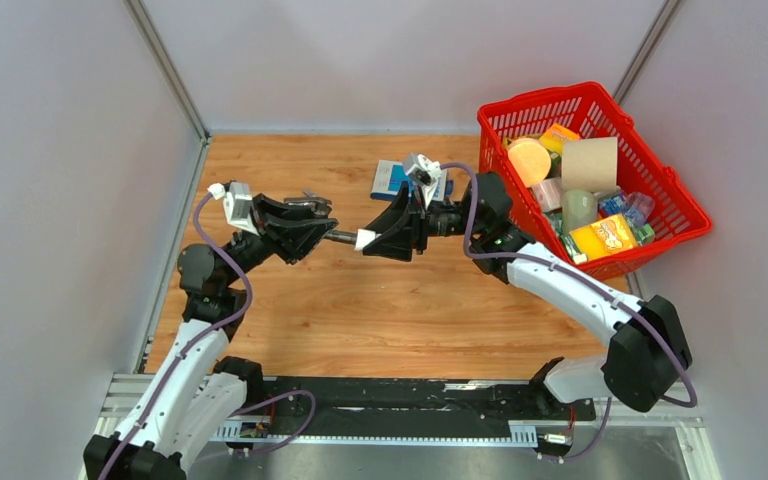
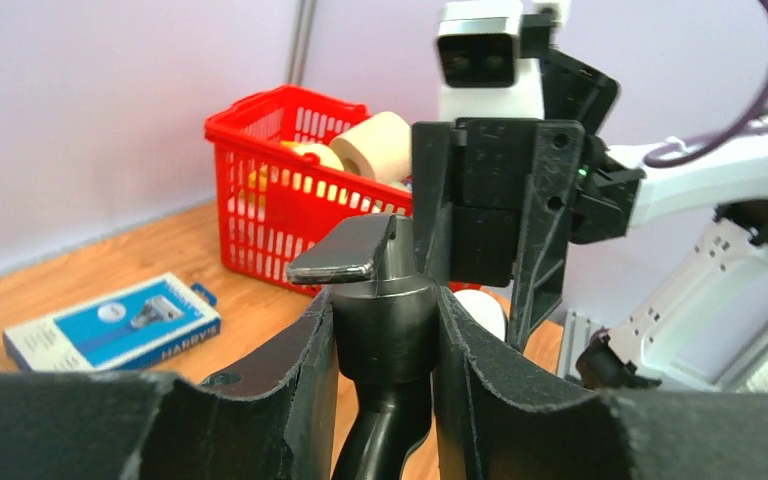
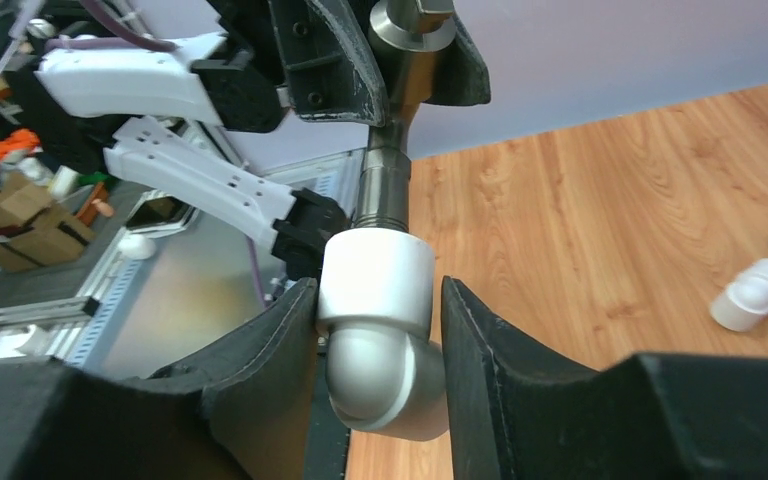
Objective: Install the water faucets
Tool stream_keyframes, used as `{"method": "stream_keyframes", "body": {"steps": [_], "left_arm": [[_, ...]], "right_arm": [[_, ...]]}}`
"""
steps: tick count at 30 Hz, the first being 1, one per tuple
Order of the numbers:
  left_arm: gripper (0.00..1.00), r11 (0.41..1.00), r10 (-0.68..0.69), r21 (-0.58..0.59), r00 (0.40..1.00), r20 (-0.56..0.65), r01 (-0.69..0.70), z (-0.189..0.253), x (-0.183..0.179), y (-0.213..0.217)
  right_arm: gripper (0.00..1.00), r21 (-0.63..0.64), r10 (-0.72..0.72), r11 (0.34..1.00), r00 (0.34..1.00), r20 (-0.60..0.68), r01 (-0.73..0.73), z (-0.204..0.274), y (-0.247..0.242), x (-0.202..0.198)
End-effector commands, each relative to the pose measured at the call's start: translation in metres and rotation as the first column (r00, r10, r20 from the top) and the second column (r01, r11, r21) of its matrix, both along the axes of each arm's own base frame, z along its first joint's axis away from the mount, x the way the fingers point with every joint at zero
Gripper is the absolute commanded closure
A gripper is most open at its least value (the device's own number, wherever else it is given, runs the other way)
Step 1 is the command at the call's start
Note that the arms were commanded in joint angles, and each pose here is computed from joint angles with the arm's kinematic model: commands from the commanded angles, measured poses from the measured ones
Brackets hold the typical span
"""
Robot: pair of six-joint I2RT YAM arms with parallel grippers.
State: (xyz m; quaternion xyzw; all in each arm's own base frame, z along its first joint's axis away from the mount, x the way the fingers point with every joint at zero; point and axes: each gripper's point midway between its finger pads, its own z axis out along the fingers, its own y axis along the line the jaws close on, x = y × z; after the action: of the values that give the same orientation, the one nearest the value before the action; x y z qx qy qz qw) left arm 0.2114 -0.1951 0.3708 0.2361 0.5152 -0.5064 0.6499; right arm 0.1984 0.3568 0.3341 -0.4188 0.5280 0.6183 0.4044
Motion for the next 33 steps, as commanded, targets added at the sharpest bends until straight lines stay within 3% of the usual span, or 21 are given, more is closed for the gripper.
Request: {"method": "stream_keyframes", "body": {"steps": [1, 4, 11, 22, 33], "left_arm": [[1.0, 0.986, 0.148, -0.072, 0.988, -0.051, -0.152, 0.031, 0.011, 0.018], [1.0, 0.975, 0.167, -0.113, 0.966, -0.198, -0.192, 0.033, 0.019, 0.022], [1.0, 0.961, 0.151, -0.164, 0.919, -0.364, -0.223, 0.021, 0.024, 0.026], [1.0, 0.973, 0.087, -0.169, 0.927, -0.364, -0.157, 0.027, 0.017, 0.018], [1.0, 0.98, 0.061, -0.148, 0.917, -0.394, -0.129, 0.024, 0.02, 0.012]], "right_arm": [[0.89, -0.027, -0.219, 0.975, 0.975, 0.043, 0.22, 0.0, -0.011, 0.035], [0.7, -0.022, -0.238, 0.97, 0.963, 0.131, 0.242, -0.005, -0.015, 0.037], [0.47, -0.006, -0.174, 0.983, 0.944, 0.279, 0.183, -0.01, -0.013, 0.027], [0.37, 0.009, -0.081, 0.997, 0.934, 0.348, 0.083, -0.01, -0.002, 0.014], [0.43, 0.012, -0.039, 0.999, 0.921, 0.387, 0.037, -0.002, 0.019, 0.012]]}}
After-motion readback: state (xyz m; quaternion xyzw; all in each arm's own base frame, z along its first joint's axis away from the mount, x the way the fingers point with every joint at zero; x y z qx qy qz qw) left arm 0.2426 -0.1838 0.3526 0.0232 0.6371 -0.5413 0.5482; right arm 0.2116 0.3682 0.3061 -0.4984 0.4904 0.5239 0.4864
